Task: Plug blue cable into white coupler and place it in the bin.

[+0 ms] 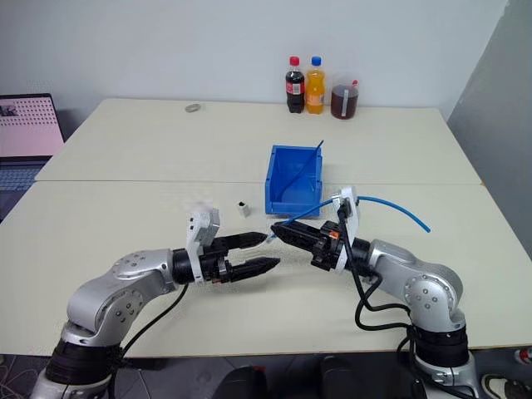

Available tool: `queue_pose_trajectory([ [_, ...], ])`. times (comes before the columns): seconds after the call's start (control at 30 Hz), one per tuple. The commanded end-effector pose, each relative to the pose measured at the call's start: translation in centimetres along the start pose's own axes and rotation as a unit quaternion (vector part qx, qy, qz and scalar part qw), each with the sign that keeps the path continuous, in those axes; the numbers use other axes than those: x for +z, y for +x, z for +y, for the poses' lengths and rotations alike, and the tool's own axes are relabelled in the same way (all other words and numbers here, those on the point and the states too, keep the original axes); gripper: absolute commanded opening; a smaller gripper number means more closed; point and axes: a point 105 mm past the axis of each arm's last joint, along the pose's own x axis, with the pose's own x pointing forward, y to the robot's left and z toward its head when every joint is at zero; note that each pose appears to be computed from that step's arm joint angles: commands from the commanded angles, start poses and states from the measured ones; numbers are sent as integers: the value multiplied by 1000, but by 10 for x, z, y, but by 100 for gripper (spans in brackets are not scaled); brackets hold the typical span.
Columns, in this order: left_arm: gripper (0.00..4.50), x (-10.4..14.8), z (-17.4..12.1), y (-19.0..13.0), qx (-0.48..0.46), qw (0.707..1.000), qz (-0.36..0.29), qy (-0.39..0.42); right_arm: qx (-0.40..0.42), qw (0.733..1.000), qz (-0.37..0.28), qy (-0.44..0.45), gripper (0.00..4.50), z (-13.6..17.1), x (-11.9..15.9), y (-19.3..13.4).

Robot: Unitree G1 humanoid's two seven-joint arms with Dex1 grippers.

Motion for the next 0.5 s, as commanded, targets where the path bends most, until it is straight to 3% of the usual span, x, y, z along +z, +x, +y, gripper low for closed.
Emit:
queue_pose_trajectory([
  [0.03,450,5,8,-13,58,997,-12,39,-2,1000,-12,-23,13,0,7,-6],
  [0.33,450,-29,38,-33,183,980,46,66,-17,999,-3,-47,13,-2,2,-10],
  [0.5,450,-35,73,-41,246,962,86,81,-20,998,4,-57,12,-2,0,-10],
])
